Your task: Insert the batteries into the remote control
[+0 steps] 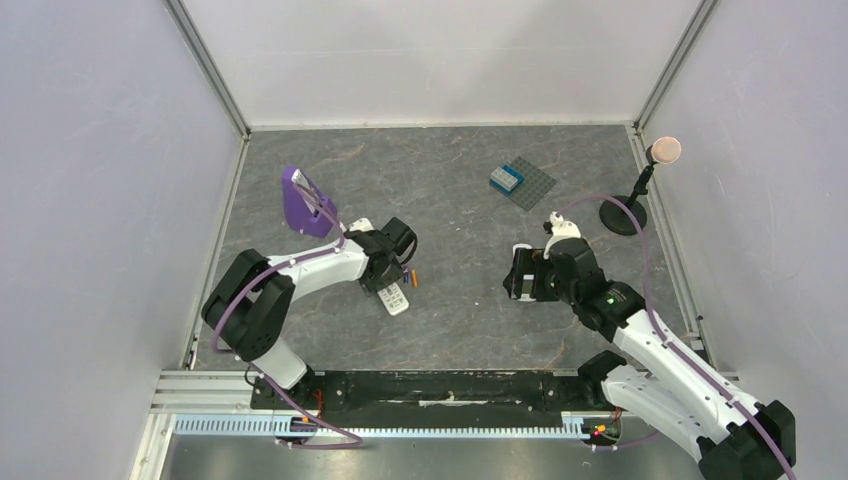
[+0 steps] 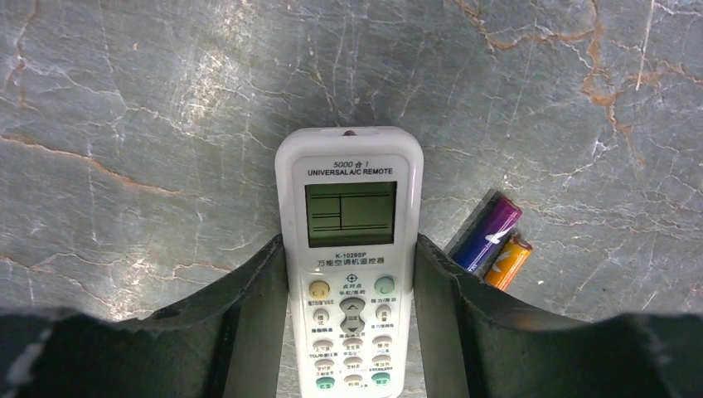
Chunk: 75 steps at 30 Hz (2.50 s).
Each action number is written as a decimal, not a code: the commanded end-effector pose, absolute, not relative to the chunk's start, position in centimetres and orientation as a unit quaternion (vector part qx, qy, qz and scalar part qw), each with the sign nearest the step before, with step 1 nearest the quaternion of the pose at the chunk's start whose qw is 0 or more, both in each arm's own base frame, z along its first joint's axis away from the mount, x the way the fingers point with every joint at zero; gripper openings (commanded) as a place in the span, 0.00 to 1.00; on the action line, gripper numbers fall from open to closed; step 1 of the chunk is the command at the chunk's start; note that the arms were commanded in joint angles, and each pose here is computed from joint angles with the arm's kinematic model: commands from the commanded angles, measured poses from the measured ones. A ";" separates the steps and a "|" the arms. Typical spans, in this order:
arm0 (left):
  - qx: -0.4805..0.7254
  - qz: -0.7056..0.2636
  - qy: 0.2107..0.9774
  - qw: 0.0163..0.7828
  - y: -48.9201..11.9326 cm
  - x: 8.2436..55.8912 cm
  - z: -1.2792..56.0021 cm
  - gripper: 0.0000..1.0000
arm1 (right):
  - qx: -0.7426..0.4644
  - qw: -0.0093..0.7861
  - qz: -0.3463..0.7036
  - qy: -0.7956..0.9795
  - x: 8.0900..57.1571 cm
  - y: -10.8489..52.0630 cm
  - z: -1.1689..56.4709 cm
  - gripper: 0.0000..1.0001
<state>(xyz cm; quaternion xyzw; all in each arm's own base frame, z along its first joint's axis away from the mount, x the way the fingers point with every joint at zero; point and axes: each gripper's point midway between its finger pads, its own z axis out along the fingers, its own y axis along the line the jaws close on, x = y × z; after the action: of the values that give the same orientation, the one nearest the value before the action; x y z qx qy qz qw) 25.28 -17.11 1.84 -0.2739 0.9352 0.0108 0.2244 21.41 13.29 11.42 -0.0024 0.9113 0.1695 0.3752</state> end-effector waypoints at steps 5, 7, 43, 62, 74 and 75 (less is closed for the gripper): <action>-0.168 -0.123 0.929 0.306 -20.3 27.3 10.0 0.02 | -0.079 0.390 0.324 0.858 20.6 18.8 15.0 0.98; -0.116 -0.195 0.915 0.333 -22.2 27.4 13.5 0.02 | -0.087 0.396 0.392 0.826 20.2 20.8 17.2 0.98; 0.142 -0.683 0.597 0.397 -31.5 18.7 42.4 0.07 | -0.124 0.436 0.684 0.571 16.9 30.2 37.9 0.49; 0.098 -0.480 0.749 0.446 -28.2 23.2 33.4 0.70 | -0.306 0.513 0.385 0.703 21.3 30.9 28.1 0.28; 0.081 -0.413 0.834 0.358 -28.4 23.9 27.3 0.61 | -0.357 0.540 0.251 0.720 22.8 30.8 25.0 0.25; 0.078 -0.403 0.841 0.353 -28.1 23.8 26.8 0.60 | -0.357 0.541 0.246 0.720 23.0 30.8 24.9 0.25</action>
<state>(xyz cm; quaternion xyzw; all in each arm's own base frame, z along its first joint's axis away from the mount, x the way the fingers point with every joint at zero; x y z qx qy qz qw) 23.93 -28.75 26.96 0.0674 0.8230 -0.4323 0.3622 20.83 31.03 21.93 -0.3604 0.7454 0.2907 0.4795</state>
